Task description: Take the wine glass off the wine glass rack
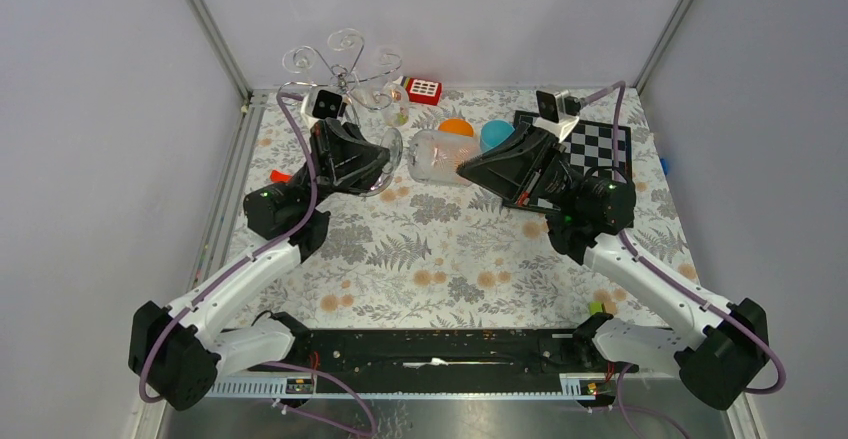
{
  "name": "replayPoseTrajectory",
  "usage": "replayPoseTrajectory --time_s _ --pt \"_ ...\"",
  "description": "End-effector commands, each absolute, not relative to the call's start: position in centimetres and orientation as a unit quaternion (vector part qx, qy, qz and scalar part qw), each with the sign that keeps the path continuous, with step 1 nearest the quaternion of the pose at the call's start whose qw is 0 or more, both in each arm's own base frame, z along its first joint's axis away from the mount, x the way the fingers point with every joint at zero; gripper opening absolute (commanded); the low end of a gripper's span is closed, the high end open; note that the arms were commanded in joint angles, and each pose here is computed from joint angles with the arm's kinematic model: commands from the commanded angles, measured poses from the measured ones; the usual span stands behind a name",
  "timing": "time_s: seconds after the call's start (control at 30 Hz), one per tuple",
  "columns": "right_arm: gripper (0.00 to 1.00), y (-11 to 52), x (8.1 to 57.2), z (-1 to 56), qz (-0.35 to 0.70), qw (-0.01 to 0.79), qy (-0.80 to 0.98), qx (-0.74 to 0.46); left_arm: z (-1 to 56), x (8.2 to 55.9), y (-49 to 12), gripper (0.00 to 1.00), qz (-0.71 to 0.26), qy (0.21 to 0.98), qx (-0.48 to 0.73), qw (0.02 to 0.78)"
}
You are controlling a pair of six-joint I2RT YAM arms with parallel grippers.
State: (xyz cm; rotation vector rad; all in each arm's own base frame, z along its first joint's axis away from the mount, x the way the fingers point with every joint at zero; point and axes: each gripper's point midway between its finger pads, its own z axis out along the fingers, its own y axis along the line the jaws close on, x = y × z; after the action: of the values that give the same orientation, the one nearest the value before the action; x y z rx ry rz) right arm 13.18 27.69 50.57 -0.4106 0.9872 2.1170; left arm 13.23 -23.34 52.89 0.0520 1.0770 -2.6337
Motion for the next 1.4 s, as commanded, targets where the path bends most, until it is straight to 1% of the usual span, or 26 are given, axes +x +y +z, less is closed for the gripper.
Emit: replayPoseTrajectory --time_s 0.0,0.03,0.1,0.13,0.17,0.2,0.23,0.33,0.4,0.47,0.63,0.73,0.83,0.9,1.0,1.17,1.27,1.37 --pt "0.04 26.3 10.4 53.7 0.833 0.401 0.317 -0.209 53.9 11.9 -22.3 0.01 -0.924 0.335 0.049 0.176" --pt "0.0 26.3 10.4 53.8 0.833 0.402 0.316 -0.211 53.8 11.9 -22.3 0.05 -0.924 0.335 0.048 0.178" --pt "0.0 26.3 10.4 53.9 0.834 0.404 0.313 -0.21 53.6 12.1 -22.1 0.21 -0.924 0.33 0.044 0.189" --pt "0.0 26.3 10.5 53.9 0.833 0.406 0.312 -0.209 53.4 12.3 -21.9 0.31 -0.923 0.324 0.036 0.202" --pt "0.0 26.2 10.5 53.9 0.832 0.41 0.311 -0.206 53.2 12.7 -21.8 0.47 -0.92 0.324 0.027 0.218" --pt "0.0 26.1 10.7 54.0 0.828 0.421 0.31 -0.203 52.7 13.1 -22.0 0.58 -0.915 0.332 0.02 0.229" --pt "0.0 26.2 11.3 53.9 0.822 0.432 0.319 -0.191 52.3 13.5 -22.2 0.66 -0.908 0.34 0.018 0.243" --pt "0.0 26.8 14.7 52.1 0.781 0.468 0.393 -0.126 50.5 14.9 -22.9 0.83 -0.889 0.368 0.009 0.271" --pt "0.0 26.9 16.4 50.6 0.745 0.489 0.443 -0.1 48.9 15.9 -23.1 0.91 -0.879 0.382 -0.004 0.284" --pt "0.0 26.7 16.9 49.9 0.719 0.505 0.468 -0.092 47.1 17.1 -23.2 0.98 -0.869 0.397 -0.022 0.295" --pt "0.0 25.7 19.8 46.5 0.651 0.523 0.549 -0.027 43.3 19.2 -23.3 0.99 -0.842 0.436 -0.048 0.313" --pt "0.0 24.5 21.4 43.7 0.596 0.532 0.601 0.015 41.3 20.4 -23.7 0.99 -0.817 0.474 -0.06 0.321" --pt "0.0 23.1 22.9 40.2 0.521 0.532 0.666 0.048 39.0 21.6 -24.1 0.99 -0.778 0.526 -0.069 0.338" --pt "0.0 22.4 23.4 37.3 0.46 0.52 0.718 0.046 37.3 22.4 -24.3 0.99 -0.74 0.567 -0.075 0.353" --pt "0.0 21.6 23.8 33.0 0.369 0.482 0.794 0.018 35.3 23.2 -24.3 0.99 -0.681 0.629 -0.075 0.368" --pt "0.0 21.4 23.1 27.3 0.286 0.406 0.867 -0.043 33.4 24.0 -23.3 0.99 -0.586 0.704 -0.056 0.397" --pt "0.0 21.3 23.6 24.0 0.24 0.366 0.898 -0.058 32.4 24.3 -22.2 0.99 -0.533 0.736 -0.051 0.414" --pt "0.0 21.6 24.3 21.6 0.202 0.33 0.919 -0.07 32.1 24.4 -20.9 0.99 -0.488 0.752 -0.047 0.441"
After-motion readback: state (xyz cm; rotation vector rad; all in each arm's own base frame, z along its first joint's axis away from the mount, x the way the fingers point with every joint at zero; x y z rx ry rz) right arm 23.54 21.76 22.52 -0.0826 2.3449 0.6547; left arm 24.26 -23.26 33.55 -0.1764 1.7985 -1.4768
